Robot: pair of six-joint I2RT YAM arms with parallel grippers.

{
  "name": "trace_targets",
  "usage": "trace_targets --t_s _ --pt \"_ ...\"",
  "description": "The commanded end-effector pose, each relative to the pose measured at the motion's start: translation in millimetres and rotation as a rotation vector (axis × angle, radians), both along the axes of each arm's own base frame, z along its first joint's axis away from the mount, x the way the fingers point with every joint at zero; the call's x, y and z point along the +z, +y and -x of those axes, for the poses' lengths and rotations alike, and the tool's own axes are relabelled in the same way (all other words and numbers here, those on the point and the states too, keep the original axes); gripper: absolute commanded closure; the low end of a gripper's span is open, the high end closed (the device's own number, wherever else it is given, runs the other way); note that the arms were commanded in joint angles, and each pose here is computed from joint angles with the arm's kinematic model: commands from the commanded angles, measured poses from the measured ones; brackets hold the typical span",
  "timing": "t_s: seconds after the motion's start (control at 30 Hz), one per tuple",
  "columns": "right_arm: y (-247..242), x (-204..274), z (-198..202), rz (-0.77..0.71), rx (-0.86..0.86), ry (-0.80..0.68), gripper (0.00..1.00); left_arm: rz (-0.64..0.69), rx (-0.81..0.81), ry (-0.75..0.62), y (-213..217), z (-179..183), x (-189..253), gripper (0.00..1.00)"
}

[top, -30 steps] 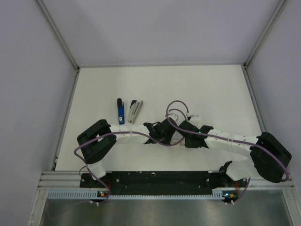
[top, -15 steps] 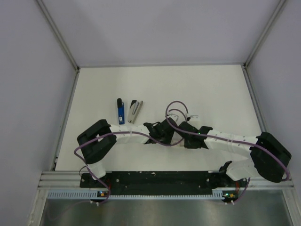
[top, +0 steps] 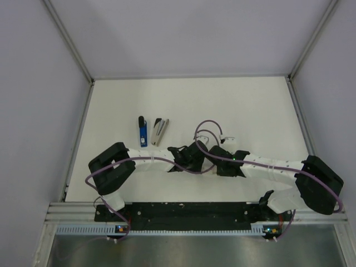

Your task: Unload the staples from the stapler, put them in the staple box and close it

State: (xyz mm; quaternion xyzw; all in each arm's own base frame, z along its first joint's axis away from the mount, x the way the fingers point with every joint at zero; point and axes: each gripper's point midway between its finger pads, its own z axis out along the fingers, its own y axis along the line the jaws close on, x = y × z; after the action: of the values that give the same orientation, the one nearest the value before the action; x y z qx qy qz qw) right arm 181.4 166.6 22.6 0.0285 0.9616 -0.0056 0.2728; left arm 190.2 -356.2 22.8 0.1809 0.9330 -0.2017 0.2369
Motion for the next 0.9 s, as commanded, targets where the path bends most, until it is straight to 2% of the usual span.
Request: trace_targets --t_s 0.0,0.6,0.87 --pt "28 21 -16 -0.098 -0.029 -0.084 1.0 0.055 0.004 -0.004 -6 7 10 0.97" --pt "31 17 0 -0.036 0.006 -0.069 1.0 0.045 0.134 -0.081 5 -13 18 0.96" --pt "31 18 6 -0.015 0.027 -0.072 1.0 0.036 0.145 -0.099 1 -19 21 0.96"
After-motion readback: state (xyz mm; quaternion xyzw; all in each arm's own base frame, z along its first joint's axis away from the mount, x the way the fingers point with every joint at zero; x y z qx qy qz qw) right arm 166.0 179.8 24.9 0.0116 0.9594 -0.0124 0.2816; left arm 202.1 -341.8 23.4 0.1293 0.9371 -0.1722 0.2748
